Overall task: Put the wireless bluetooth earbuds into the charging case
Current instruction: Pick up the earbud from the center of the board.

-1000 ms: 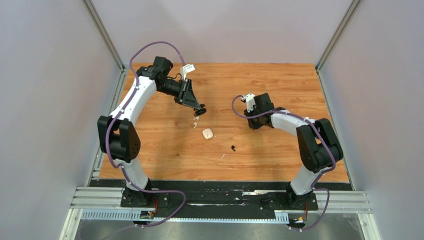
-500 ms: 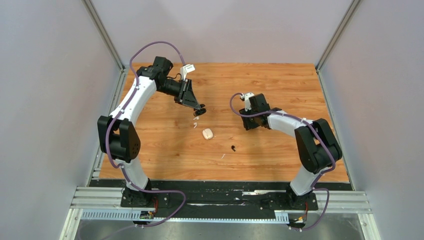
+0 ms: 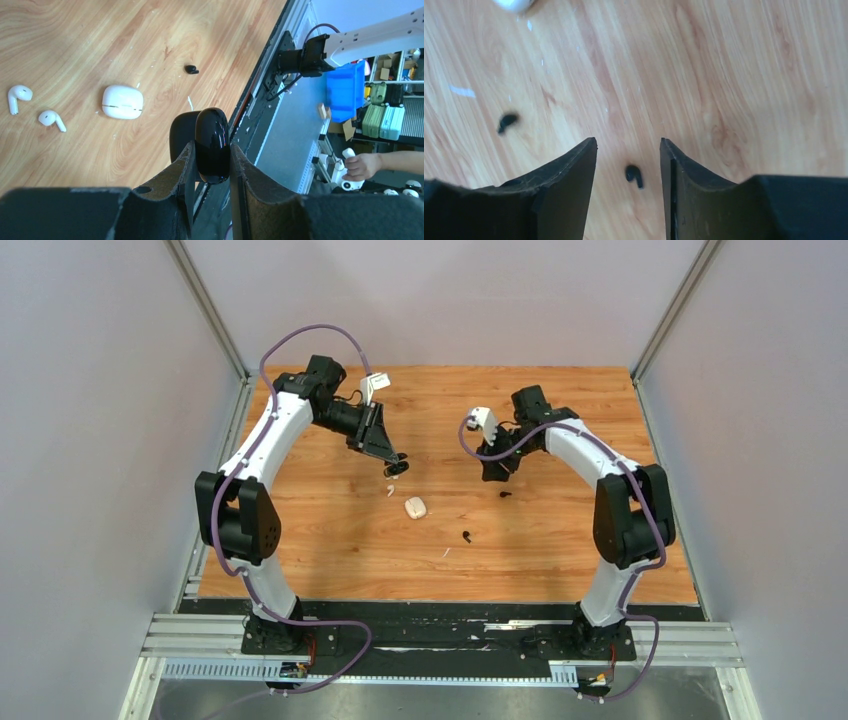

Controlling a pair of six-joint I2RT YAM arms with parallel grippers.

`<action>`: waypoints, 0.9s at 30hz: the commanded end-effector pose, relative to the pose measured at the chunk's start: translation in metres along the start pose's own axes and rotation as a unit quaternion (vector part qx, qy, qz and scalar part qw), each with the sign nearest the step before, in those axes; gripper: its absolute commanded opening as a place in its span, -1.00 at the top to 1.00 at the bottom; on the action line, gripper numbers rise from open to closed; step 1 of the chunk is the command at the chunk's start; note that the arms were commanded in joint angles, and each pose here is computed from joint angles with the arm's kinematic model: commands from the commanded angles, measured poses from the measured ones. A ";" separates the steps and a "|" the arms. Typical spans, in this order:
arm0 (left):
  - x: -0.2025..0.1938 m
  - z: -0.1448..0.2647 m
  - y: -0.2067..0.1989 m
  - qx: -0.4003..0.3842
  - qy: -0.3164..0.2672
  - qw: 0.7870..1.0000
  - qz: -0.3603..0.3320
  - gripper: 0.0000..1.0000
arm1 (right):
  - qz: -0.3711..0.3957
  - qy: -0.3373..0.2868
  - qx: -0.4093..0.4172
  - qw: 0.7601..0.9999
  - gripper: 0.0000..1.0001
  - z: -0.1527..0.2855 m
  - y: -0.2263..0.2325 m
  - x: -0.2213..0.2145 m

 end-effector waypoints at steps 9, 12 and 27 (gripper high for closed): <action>0.007 0.007 -0.002 0.013 0.001 0.999 -0.033 1.00 | 0.528 0.031 0.131 0.839 0.31 0.019 0.007 -0.035; 0.006 0.008 -0.003 0.017 0.001 0.999 -0.037 1.00 | 0.573 0.021 0.139 0.807 0.34 0.015 0.009 -0.035; 0.000 0.010 -0.007 0.023 0.002 0.999 -0.042 1.00 | 0.602 0.060 0.134 0.785 0.38 -0.006 -0.012 -0.045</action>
Point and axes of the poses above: each gripper's point midway between its finger pads, its own z axis back along the fingers, its own y axis along the line the jaws close on, x = y × z, the point moved 6 cm from there along z, back along the fingers, and after that the axes turned 11 degrees about -z, right-handed, at the moved point
